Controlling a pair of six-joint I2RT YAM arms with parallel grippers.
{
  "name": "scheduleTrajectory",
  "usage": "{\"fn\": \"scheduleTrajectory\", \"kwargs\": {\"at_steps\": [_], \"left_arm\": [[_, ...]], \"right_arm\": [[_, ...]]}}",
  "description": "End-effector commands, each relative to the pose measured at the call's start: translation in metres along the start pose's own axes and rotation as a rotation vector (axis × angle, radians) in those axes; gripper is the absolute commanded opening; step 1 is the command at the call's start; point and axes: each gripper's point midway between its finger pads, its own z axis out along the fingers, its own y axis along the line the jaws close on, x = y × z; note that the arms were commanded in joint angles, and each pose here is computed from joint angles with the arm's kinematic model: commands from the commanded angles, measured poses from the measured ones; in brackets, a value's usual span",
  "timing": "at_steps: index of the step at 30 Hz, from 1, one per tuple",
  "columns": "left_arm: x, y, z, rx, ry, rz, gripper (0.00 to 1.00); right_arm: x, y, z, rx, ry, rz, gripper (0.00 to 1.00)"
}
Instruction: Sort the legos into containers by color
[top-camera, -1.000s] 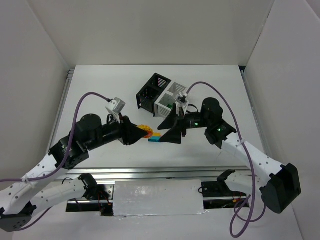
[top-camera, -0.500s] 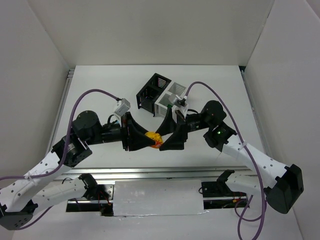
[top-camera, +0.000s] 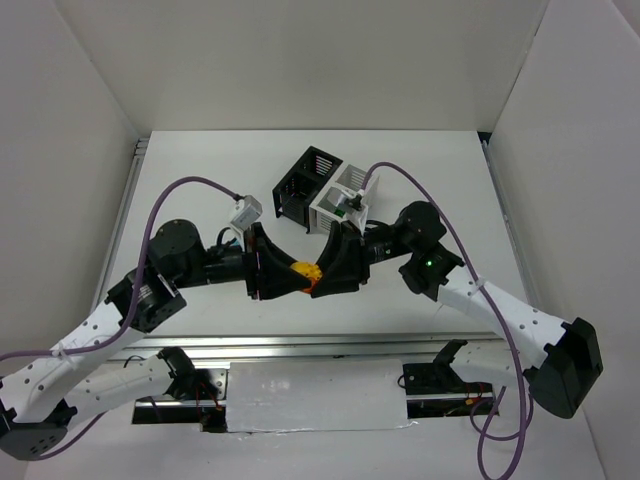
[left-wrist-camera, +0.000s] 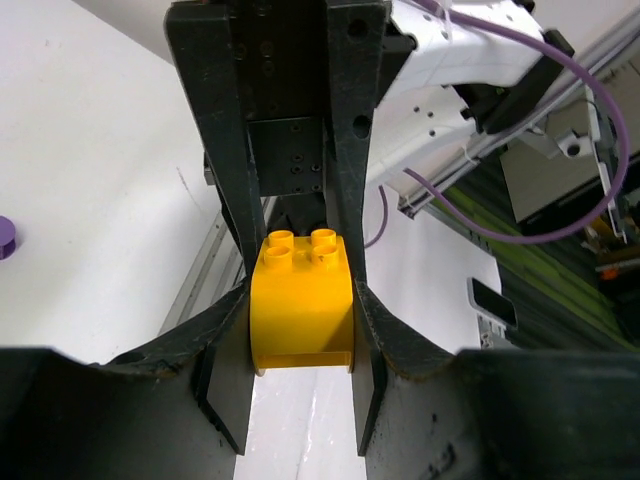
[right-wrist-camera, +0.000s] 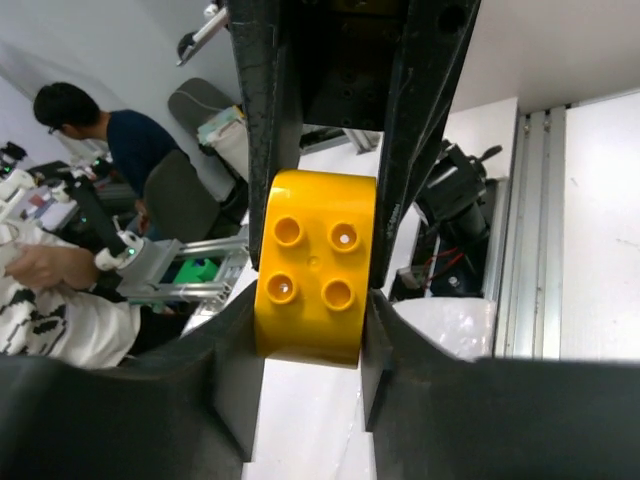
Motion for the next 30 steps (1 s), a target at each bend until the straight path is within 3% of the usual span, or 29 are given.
{"fn": "scheduleTrajectory", "kwargs": {"at_steps": [1,2,5,6,7,12,13,15,16,17,21,22,23,25,26,27,28,30], "left_arm": [[-0.004,-0.004,0.001,0.028,-0.012,0.033,0.0],[-0.003,-0.004,0.001,0.023,-0.009,0.033,0.0],[-0.007,0.005,-0.003,-0.046,-0.024,0.031,0.31],[-0.008,0.011,-0.005,-0.089,-0.032,0.023,0.73],[-0.021,0.024,-0.01,-0.193,-0.089,0.017,0.97],[-0.033,0.087,-0.058,-0.678,-0.19,-0.095,1.0],[-0.05,0.101,-0.083,-0.828,-0.301,-0.124,0.99],[-0.045,0.115,-0.115,-0.999,-0.327,-0.149,1.0],[-0.056,0.118,-0.14,-1.1,-0.425,-0.17,1.0],[-0.049,0.12,-0.156,-1.165,-0.414,-0.174,1.0],[-0.052,0.116,-0.197,-1.286,-0.469,-0.15,1.0],[-0.05,0.116,-0.202,-1.305,-0.464,-0.143,1.0],[-0.048,0.118,-0.208,-1.333,-0.459,-0.136,1.0],[-0.037,0.121,-0.213,-1.365,-0.417,-0.13,0.99],[-0.033,0.123,-0.212,-1.37,-0.402,-0.135,1.0],[-0.024,0.128,-0.211,-1.382,-0.37,-0.13,1.0],[-0.018,0.131,-0.21,-1.388,-0.349,-0.131,1.0],[0.0,0.141,-0.206,-1.415,-0.287,-0.14,1.0]], "right_arm": [[-0.017,0.015,0.003,-0.03,-0.027,-0.074,0.07],[-0.017,0.012,0.003,-0.018,-0.028,-0.08,0.0],[-0.013,-0.001,0.003,0.031,-0.021,-0.104,0.0],[-0.01,-0.011,0.002,0.073,-0.02,-0.079,0.0],[-0.009,-0.02,0.001,0.113,-0.026,-0.073,0.0],[-0.003,-0.108,-0.02,0.43,-0.073,0.074,0.0],[-0.004,-0.12,-0.023,0.479,-0.08,0.097,0.0],[0.01,-0.149,-0.032,0.596,-0.055,0.17,0.0],[0.002,-0.167,-0.042,0.704,-0.084,0.159,0.0],[0.01,-0.179,-0.049,0.776,-0.063,0.199,0.0],[-0.005,-0.231,-0.113,1.176,-0.149,0.272,0.0],[-0.035,-0.241,-0.133,1.289,-0.217,0.253,0.0],[-0.016,-0.26,-0.15,1.379,-0.148,0.329,0.0],[-0.051,-0.276,-0.181,1.501,-0.201,0.319,0.0],[-0.03,-0.296,-0.201,1.606,-0.128,0.387,0.0],[-0.033,-0.304,-0.21,1.653,-0.116,0.395,0.0],[-0.061,-0.306,-0.22,1.694,-0.161,0.372,0.0],[-0.046,-0.325,-0.242,1.814,-0.094,0.418,0.0]]}}
